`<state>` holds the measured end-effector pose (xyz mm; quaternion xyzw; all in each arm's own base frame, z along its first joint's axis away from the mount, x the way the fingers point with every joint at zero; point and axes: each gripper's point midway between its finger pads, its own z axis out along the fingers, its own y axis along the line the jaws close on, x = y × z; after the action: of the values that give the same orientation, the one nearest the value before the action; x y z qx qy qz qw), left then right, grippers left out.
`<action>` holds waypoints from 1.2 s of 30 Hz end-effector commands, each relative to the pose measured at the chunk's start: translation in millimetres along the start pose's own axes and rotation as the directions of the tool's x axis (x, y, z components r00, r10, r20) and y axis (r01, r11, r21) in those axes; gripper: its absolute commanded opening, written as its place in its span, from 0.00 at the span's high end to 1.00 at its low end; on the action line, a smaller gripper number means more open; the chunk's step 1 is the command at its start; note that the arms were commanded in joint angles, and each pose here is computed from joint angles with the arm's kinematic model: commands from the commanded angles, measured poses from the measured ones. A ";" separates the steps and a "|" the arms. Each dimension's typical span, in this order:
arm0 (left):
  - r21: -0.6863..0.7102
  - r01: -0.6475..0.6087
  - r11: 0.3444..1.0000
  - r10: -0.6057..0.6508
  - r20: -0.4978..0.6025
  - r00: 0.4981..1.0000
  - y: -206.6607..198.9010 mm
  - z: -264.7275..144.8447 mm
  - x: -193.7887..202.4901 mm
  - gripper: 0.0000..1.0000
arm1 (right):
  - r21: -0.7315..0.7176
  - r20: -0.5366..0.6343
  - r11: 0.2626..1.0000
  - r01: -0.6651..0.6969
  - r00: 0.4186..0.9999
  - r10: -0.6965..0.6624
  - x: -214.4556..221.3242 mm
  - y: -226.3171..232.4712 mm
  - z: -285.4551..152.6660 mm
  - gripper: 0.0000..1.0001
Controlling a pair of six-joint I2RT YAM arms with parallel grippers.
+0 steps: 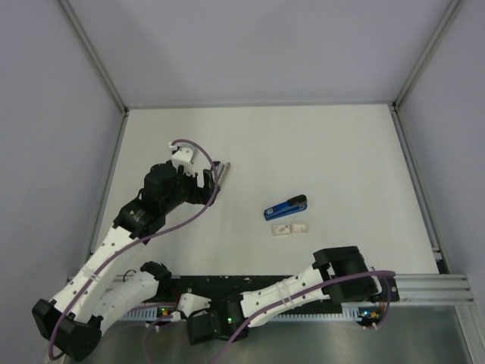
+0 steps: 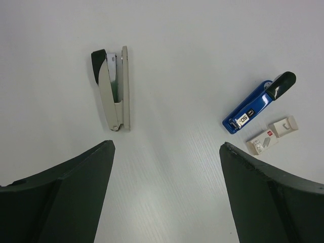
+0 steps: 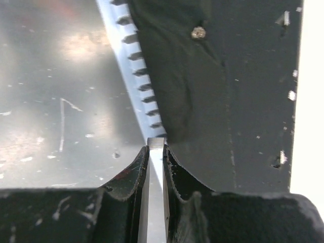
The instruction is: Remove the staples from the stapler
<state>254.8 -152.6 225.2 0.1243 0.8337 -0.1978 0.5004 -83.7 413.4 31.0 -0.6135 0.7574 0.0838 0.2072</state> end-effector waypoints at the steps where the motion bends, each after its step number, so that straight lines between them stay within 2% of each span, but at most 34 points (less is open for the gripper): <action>1: 0.014 -0.002 1.000 0.002 0.043 0.999 -2.4 -6.0 -8.4 0.09 | 0.032 0.072 0.999 -0.043 0.997 0.040 -17.5 -26.7 -23.4 0.95; 13: 0.011 0.003 1.000 -0.004 0.048 0.999 -2.2 -5.5 -9.4 0.09 | 0.134 0.083 0.982 -0.133 0.989 0.122 -2.5 -94.6 -34.0 0.95; 18: -0.001 0.009 1.000 -0.009 0.056 0.998 -0.7 -7.6 -13.6 0.09 | 0.208 0.112 0.947 -0.247 0.967 0.227 5.8 -156.0 -45.6 0.95; 22: -0.006 0.017 1.000 -0.016 0.074 0.997 -0.7 -10.3 -19.1 0.10 | 0.269 0.188 0.877 -0.399 0.914 0.358 10.3 -221.4 -67.5 0.95; 26: 0.003 0.048 0.999 -0.048 0.097 0.994 -2.4 -11.7 -21.0 0.10 | 0.322 0.285 0.767 -0.555 0.829 0.481 13.4 -295.3 -93.2 0.97; 30: 0.016 0.080 0.997 -0.081 0.119 0.990 -4.5 -9.1 -21.3 0.10 | 0.309 0.385 0.672 -0.673 0.735 0.559 -0.2 -358.4 -110.0 0.97; 36: 0.014 0.124 0.992 -0.124 0.108 0.986 -3.3 3.2 -12.7 0.10 | 0.270 0.456 0.598 -0.754 0.648 0.611 -26.7 -433.8 -89.1 0.96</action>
<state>252.6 -152.2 229.1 0.0859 0.8231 -0.2207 0.5162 270.1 273.4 163.4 -0.2052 0.9015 0.0373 0.3792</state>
